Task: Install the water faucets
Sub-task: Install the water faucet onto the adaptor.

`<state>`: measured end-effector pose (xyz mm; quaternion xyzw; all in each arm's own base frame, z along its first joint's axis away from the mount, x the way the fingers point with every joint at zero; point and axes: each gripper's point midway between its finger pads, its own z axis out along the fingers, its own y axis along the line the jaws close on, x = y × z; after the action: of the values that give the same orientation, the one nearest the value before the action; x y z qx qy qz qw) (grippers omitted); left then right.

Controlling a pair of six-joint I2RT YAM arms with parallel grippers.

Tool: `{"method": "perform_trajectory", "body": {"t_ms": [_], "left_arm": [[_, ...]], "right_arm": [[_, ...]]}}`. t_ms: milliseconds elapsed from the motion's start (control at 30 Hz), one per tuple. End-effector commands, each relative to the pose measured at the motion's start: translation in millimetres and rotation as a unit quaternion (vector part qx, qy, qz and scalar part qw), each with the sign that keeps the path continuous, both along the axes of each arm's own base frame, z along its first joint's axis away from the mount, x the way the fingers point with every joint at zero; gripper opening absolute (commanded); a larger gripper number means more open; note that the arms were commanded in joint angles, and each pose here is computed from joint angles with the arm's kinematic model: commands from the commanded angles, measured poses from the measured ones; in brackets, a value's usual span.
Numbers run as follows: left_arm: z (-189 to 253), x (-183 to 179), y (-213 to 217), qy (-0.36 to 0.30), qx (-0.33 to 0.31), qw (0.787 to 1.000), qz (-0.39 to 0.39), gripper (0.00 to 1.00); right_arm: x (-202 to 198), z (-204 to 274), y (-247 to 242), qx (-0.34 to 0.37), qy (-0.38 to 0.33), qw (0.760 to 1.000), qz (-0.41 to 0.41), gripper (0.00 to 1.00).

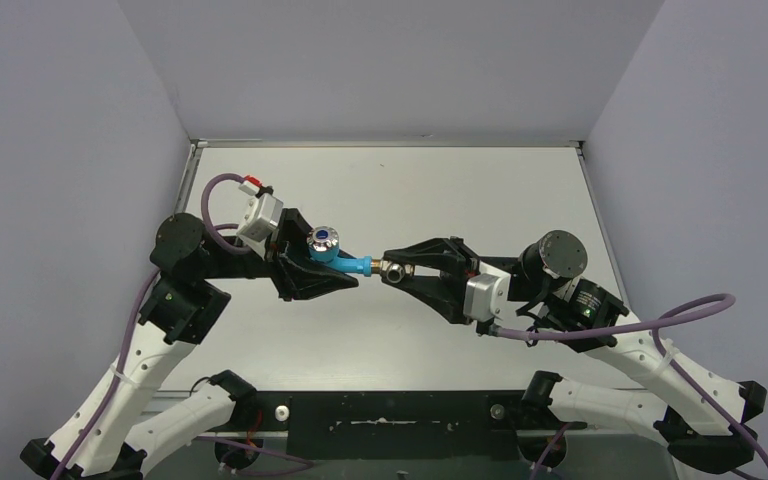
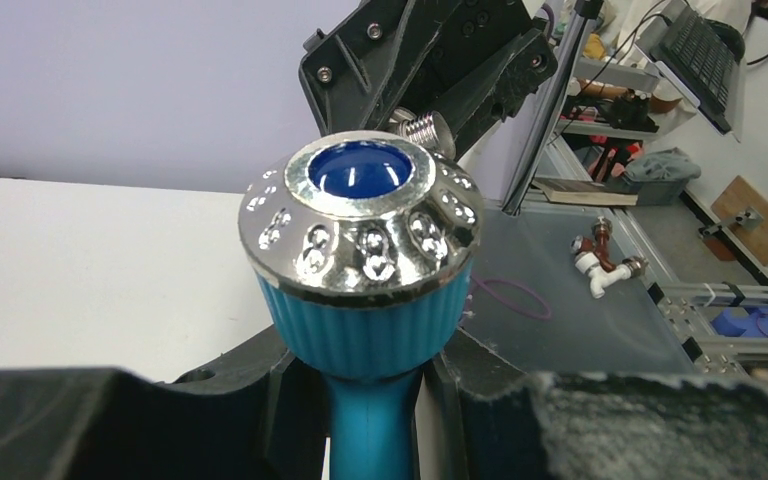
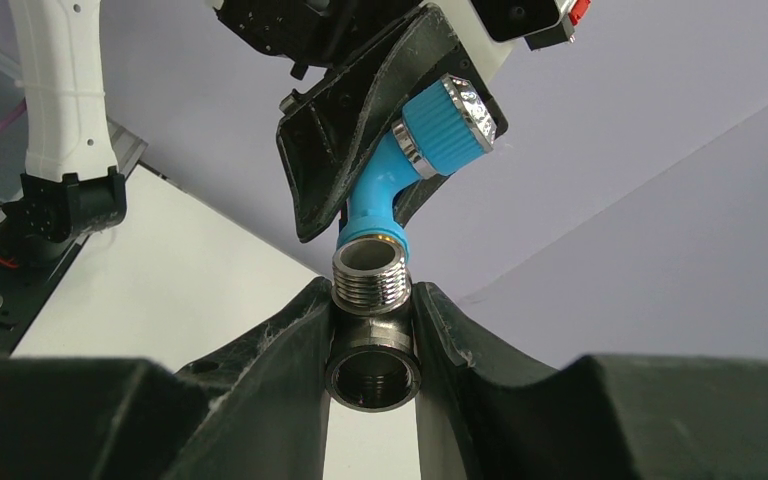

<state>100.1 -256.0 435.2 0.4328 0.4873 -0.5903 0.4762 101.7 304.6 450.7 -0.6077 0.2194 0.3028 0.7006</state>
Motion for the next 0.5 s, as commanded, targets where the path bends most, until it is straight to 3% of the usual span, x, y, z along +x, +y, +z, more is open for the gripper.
{"method": "perform_trajectory", "body": {"t_ms": [0, 467], "left_arm": [[14.8, -9.6, 2.6, -0.033, -0.020, 0.999, -0.019, 0.00], [21.1, -13.0, 3.3, -0.039, -0.036, 0.998, -0.027, 0.00]], "right_arm": [[-7.6, 29.5, -5.4, 0.039, -0.019, 0.999, 0.009, 0.00], [-10.4, 25.7, -5.2, 0.057, -0.003, 0.998, 0.019, 0.00]]}}
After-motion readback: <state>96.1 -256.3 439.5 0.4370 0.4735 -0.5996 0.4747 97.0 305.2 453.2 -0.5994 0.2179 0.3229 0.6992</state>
